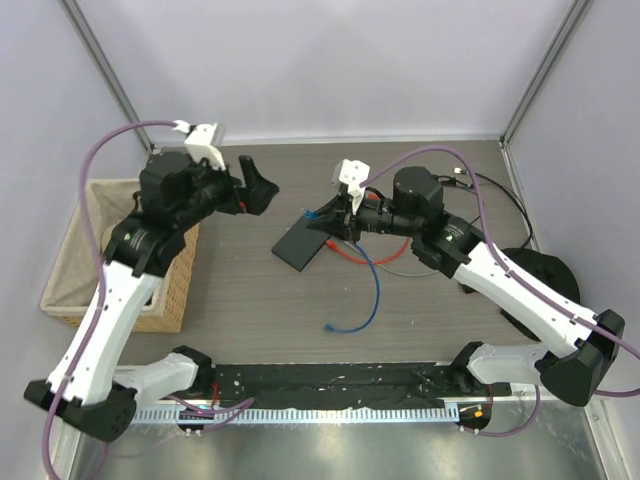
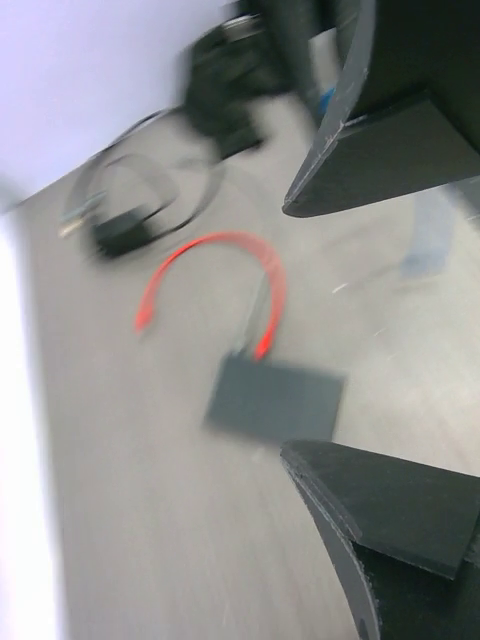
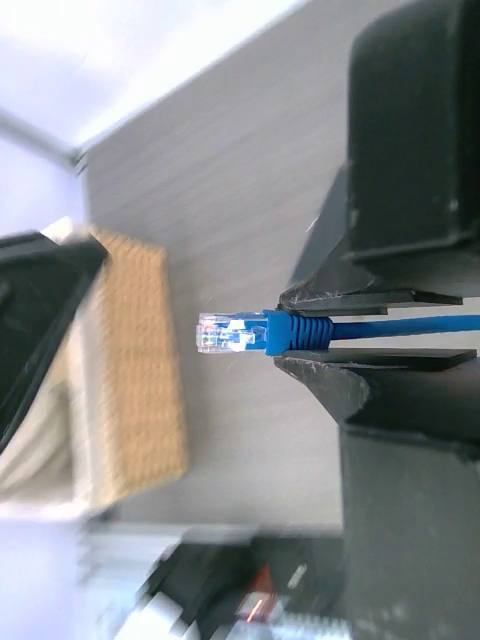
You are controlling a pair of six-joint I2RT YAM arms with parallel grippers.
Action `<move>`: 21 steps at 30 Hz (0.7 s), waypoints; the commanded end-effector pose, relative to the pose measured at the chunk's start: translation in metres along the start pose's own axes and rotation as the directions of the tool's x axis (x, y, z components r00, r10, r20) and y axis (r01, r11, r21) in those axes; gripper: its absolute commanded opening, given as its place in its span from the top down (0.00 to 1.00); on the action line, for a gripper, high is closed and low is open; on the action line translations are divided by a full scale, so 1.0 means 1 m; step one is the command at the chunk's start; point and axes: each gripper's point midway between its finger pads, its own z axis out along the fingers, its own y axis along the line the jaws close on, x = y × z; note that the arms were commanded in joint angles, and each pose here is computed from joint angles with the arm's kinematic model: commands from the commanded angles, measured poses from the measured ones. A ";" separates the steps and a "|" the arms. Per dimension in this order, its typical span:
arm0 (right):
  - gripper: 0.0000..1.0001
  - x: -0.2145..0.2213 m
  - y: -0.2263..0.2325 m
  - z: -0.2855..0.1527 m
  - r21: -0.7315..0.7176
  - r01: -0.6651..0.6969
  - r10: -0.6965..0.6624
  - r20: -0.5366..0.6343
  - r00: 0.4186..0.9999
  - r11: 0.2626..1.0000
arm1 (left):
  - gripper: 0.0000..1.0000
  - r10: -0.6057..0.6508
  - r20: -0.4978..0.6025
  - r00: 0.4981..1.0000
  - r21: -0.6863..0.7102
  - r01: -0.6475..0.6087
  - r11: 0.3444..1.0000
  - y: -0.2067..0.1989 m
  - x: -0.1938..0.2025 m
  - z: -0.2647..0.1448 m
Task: Insert the plug into the switch port
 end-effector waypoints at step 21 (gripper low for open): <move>0.99 0.267 -0.015 0.048 0.397 -0.285 0.437 -0.371 0.819 0.872 | 0.01 -0.038 -0.117 0.992 -0.337 -0.004 0.942 0.101 0.102 0.054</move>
